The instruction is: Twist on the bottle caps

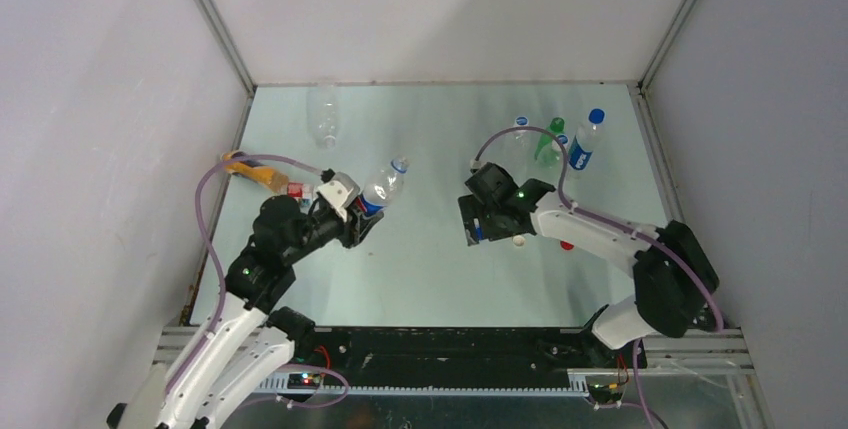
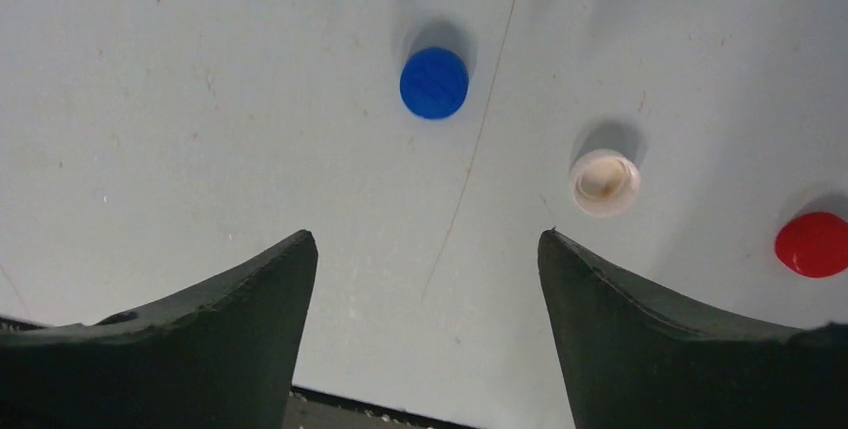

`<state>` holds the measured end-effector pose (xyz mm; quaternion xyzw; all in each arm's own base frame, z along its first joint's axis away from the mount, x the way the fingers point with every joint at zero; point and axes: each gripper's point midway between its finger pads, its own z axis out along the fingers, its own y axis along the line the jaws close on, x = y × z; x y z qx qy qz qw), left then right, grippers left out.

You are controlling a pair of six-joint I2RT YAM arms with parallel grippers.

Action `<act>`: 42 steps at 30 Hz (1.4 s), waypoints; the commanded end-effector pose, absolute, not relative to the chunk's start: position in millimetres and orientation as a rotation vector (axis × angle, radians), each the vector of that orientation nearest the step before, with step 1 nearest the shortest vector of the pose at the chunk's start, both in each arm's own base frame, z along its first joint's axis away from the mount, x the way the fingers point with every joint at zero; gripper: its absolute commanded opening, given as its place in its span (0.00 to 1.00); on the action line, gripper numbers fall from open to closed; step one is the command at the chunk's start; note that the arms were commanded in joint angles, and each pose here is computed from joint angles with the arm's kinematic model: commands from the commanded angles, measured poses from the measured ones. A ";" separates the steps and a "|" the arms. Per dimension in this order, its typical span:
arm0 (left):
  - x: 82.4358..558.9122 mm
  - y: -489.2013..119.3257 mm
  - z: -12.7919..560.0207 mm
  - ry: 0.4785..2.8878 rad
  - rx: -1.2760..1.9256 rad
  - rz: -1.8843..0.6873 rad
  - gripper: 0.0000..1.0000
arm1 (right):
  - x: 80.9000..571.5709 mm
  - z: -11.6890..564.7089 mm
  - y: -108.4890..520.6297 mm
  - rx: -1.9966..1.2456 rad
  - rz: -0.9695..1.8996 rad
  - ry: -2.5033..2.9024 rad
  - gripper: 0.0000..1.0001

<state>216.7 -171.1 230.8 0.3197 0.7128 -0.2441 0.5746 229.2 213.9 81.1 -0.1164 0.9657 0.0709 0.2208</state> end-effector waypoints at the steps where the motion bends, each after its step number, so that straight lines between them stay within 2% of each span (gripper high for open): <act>1: 214.5 -170.0 244.7 1.536 0.832 -0.505 0.48 | 264.3 86.0 235.0 -0.161 0.186 2.600 0.78; 7: 209.8 -174.2 247.6 1.474 0.854 -0.525 0.48 | 272.6 60.8 240.8 -0.068 0.142 2.633 0.67; 15: 203.4 -188.5 244.7 1.430 0.893 -0.616 0.48 | 282.2 39.7 244.6 0.030 0.115 2.676 0.61; 19: 202.6 -189.2 241.3 1.427 0.891 -0.624 0.48 | 282.4 31.7 240.4 0.046 0.088 2.695 0.54; 26: 201.0 -194.2 240.5 1.417 0.906 -0.643 0.48 | 276.8 17.1 224.7 0.070 -0.026 2.726 0.53; 33: 201.8 -196.9 234.3 1.436 0.918 -0.657 0.47 | 282.0 11.8 225.1 0.077 -0.004 2.727 0.52; 42: 202.7 -197.9 229.7 1.450 0.943 -0.652 0.48 | 273.1 9.1 228.1 0.031 -0.010 2.753 0.34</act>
